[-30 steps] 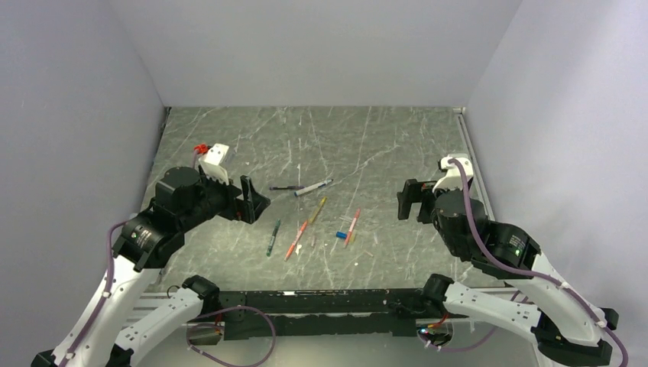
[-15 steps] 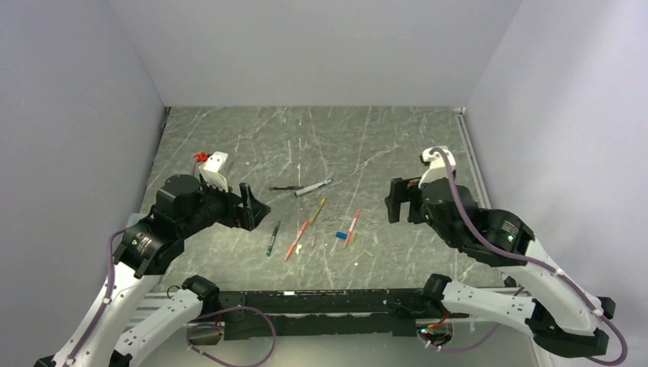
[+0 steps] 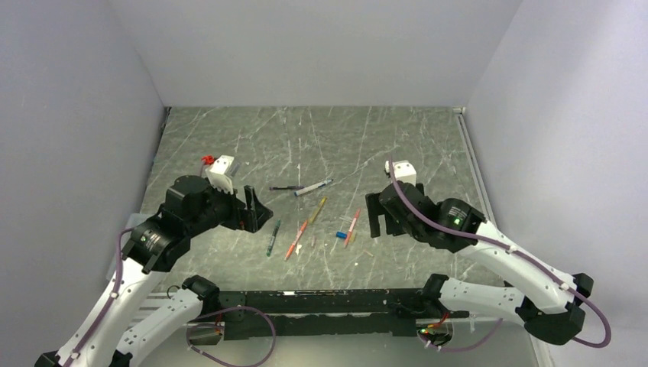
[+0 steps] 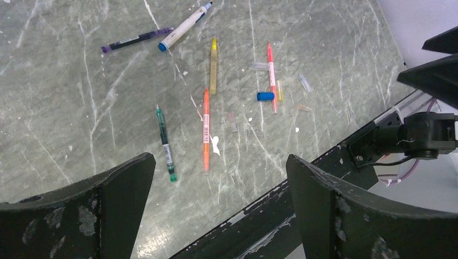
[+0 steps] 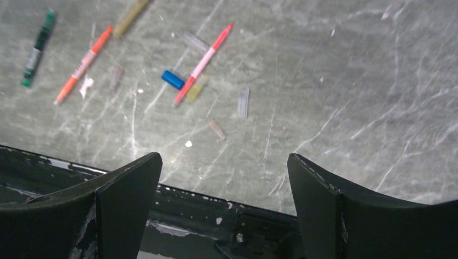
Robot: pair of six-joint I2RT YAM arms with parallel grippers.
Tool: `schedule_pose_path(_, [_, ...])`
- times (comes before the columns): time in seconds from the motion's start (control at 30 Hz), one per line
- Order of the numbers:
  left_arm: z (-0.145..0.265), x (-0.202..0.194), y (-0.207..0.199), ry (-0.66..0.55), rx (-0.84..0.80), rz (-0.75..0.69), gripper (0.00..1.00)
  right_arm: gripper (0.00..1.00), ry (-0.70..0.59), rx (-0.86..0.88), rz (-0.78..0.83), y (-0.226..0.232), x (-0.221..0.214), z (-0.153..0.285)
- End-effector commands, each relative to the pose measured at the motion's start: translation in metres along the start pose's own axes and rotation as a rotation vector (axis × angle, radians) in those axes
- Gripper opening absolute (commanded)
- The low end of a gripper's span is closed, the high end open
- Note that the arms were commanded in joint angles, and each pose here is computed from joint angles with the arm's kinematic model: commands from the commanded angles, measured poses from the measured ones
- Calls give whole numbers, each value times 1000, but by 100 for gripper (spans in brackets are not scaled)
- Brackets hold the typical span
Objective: Insert the pens into the pen caps
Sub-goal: Pick up the pen from the center of the board.
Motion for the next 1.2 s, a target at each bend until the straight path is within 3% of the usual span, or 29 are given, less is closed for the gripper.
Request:
schedule_pose_path(0.0, [-4,2,-3,-15,-27,14,99,91,88,1,-30,3,-22,-12])
schedule_pose_path(0.63, [-11,-2,-4,16,-53,24,99,76,111,-79,-246,5,-16,-91])
schedule_pose_path(1.0, [-48,11,-4,183,-6,49,99,76,68,-184,-299,-4,-13,-114])
schedule_pose_path(1.17, [-71,8,-5,231,19,75,91,75,30,-260,-313,-16,-15,-109])
Point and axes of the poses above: each gripper's point midway between its finger pads, its own z axis back along the fingers, its own y axis along the line the jaws close on, x = y × z, the point moved 7 cm from there along z, back along the fingers, and after that the axes turned 2 degrees about z, right-handed, at the moved point
